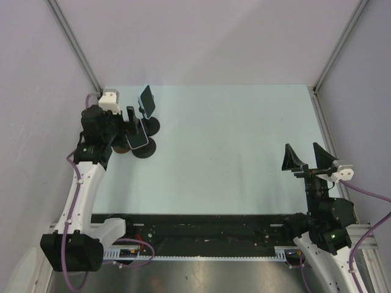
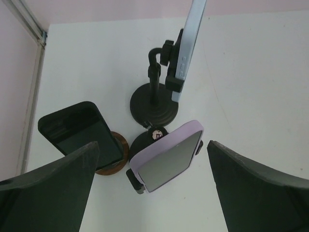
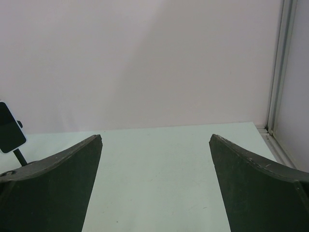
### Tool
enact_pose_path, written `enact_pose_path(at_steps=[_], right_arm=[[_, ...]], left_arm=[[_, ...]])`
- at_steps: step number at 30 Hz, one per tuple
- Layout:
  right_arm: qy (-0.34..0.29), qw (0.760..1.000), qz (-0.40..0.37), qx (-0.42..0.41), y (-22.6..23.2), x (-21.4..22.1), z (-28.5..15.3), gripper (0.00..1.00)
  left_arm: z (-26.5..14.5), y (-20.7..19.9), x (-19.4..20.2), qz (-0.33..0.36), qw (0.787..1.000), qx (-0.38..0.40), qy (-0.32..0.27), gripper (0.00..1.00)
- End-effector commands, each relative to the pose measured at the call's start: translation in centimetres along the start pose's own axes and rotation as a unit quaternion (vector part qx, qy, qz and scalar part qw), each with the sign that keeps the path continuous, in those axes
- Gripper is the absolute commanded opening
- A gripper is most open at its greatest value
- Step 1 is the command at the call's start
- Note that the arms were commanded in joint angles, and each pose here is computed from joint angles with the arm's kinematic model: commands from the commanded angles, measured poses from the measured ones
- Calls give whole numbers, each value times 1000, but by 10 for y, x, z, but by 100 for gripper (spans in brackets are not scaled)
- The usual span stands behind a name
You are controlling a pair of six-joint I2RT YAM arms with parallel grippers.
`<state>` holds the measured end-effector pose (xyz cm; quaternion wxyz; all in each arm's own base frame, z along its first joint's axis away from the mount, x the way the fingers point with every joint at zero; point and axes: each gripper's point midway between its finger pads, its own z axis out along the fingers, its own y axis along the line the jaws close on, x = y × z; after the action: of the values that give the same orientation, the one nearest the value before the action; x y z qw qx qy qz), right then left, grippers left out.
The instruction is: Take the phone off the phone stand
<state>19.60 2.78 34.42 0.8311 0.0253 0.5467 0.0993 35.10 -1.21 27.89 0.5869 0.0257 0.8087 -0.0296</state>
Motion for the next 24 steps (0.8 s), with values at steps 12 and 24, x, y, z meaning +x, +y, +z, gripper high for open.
enact_pose_path(at_steps=[12, 24], right_arm=[[-22, 1000, 7, 2, -1, -20, -2, 100], [-23, 1000, 6, -1, 0, -21, -3, 100]], left_arm=[[23, -22, 34, 58, 986, 144, 57, 81], [2, -52, 33, 46, 980, 188, 42, 23]])
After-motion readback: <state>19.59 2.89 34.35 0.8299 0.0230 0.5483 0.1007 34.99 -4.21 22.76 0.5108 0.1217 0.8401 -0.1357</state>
